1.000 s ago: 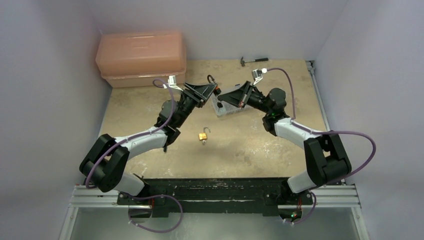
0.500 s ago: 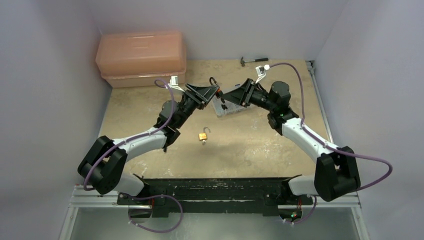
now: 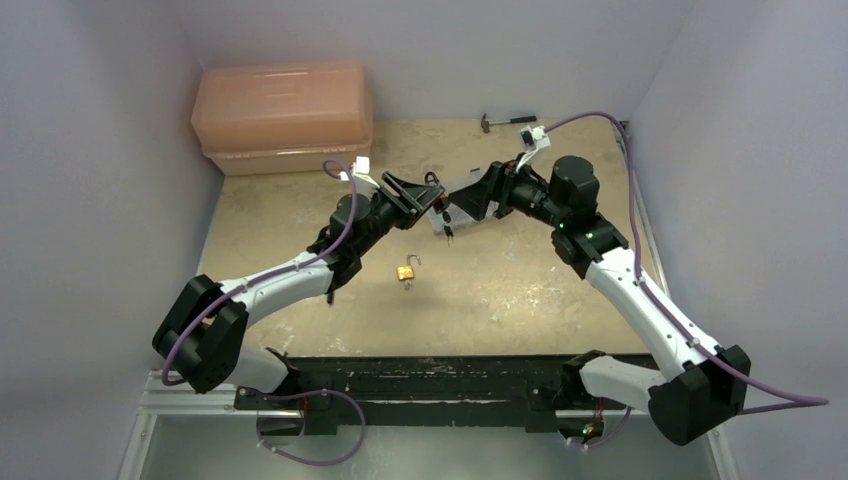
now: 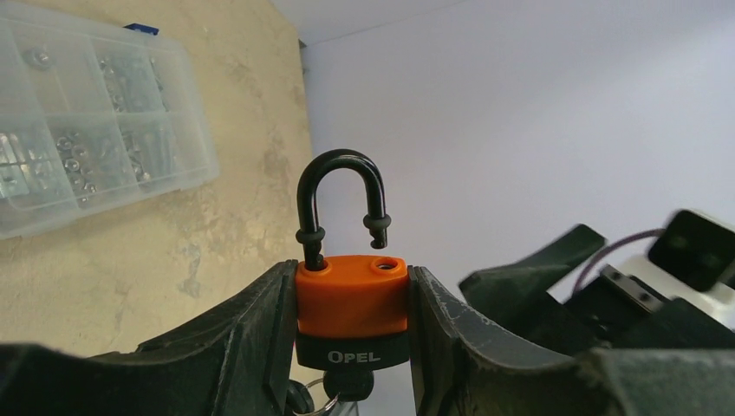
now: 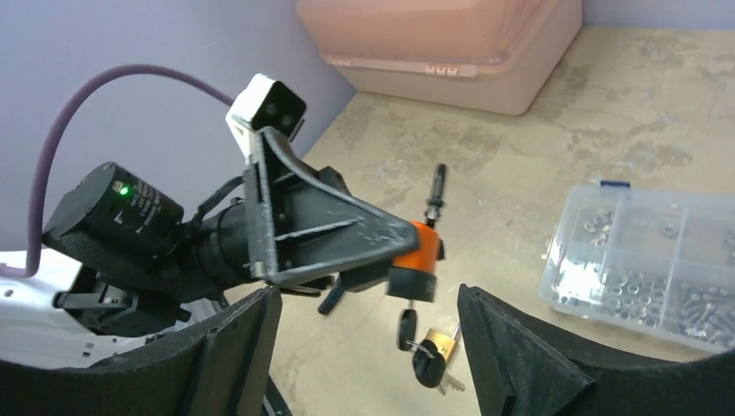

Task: Unlock with the key

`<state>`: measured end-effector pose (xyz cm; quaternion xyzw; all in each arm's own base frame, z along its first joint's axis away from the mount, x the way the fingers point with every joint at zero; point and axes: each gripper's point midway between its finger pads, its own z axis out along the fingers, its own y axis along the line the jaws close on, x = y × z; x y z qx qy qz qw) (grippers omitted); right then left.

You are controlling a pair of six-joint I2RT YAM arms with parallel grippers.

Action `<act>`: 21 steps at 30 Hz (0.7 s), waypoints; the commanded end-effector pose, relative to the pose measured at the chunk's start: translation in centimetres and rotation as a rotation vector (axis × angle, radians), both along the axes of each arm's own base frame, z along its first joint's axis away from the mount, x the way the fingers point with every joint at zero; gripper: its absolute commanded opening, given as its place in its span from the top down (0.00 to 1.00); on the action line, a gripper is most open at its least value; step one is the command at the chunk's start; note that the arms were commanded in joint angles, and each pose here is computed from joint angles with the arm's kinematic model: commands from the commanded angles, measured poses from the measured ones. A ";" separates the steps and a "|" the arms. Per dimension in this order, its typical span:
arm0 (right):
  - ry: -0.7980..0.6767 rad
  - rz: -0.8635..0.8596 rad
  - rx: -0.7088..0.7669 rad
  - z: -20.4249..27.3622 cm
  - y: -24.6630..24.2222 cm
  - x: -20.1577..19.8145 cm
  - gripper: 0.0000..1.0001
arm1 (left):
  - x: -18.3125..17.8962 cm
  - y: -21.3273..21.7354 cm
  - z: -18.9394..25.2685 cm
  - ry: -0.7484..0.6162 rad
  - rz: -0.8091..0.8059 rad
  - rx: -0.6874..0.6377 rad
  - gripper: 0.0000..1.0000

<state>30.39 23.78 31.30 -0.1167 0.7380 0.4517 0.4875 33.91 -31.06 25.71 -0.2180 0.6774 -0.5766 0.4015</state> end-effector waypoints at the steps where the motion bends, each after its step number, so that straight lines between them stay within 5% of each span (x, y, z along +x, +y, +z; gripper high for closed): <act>1: -0.102 -0.086 -0.174 0.9 0.0 0.3 0.17 | 0.4 -0.8 3.5 -0.009 -0.013 -0.029 1.00; 21: -0.043 -0.189 -0.255 -2.6 2.6 1.8 0.26 | 1.2 -0.4 2.5 0.057 0.030 -0.003 1.00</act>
